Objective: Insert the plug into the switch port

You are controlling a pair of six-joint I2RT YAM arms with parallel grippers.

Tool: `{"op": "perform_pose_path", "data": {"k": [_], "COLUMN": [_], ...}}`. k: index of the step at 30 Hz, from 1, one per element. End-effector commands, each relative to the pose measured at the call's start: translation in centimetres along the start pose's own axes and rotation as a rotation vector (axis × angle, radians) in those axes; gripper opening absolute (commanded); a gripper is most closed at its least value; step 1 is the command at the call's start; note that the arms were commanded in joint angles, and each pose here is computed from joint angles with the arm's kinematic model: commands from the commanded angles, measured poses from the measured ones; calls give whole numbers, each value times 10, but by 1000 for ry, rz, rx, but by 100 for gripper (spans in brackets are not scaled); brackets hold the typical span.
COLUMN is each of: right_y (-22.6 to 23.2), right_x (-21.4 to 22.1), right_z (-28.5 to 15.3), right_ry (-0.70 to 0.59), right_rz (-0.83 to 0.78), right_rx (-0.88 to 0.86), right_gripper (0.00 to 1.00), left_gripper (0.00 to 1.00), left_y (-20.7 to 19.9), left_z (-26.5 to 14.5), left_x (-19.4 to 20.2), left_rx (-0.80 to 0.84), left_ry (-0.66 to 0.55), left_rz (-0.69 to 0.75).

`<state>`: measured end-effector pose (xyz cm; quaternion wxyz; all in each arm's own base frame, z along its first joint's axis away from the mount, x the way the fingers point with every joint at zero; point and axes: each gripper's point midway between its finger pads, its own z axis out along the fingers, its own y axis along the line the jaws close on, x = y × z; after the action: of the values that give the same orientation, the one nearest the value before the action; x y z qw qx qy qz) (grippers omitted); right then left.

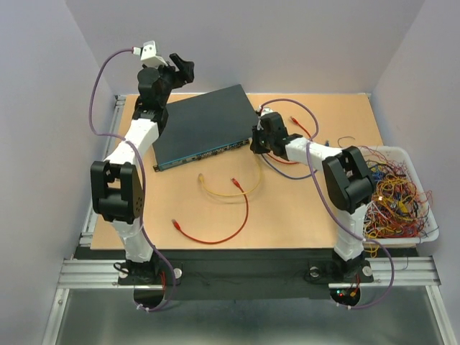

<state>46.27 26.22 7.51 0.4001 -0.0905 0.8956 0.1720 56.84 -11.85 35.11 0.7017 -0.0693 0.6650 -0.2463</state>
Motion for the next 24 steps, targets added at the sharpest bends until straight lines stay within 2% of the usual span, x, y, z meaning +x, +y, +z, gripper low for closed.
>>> {"op": "perform_pose_path", "data": {"k": [1, 6, 8, 9, 10, 11, 13, 14, 18, 24], "right_y": [-1, -4, -7, -5, -6, -7, -6, -7, -6, -10], "right_x": [-15, -24, -20, -23, -22, -21, -19, -18, -21, -26], "right_z": [9, 19, 26, 27, 28, 30, 31, 33, 32, 27], "right_ry": [-5, -5, 15, 17, 24, 29, 36, 42, 46, 33], "right_rz": [7, 0, -3, -7, -8, -5, -4, -6, -5, 3], "right_rx": [2, 20, 27, 26, 30, 29, 30, 33, 35, 64], "right_gripper": [0, 0, 0, 0, 0, 1, 0, 0, 0, 1], "left_gripper": [84, 81, 81, 81, 81, 81, 81, 81, 81, 81], "left_y": [7, 54, 65, 82, 84, 104, 115, 127, 143, 150], "left_z": [17, 46, 55, 62, 70, 77, 89, 94, 102, 104], "left_x": [-16, 38, 43, 60, 52, 76, 73, 91, 98, 101], "left_rx": [45, 0, -26, -59, -68, -126, -159, -175, -191, -181], "left_ry": [-94, -30, -36, -15, -37, 8, 28, 61, 76, 83], "left_rz": [33, -28, -29, -20, -12, -14, -14, -21, -39, -55]}}
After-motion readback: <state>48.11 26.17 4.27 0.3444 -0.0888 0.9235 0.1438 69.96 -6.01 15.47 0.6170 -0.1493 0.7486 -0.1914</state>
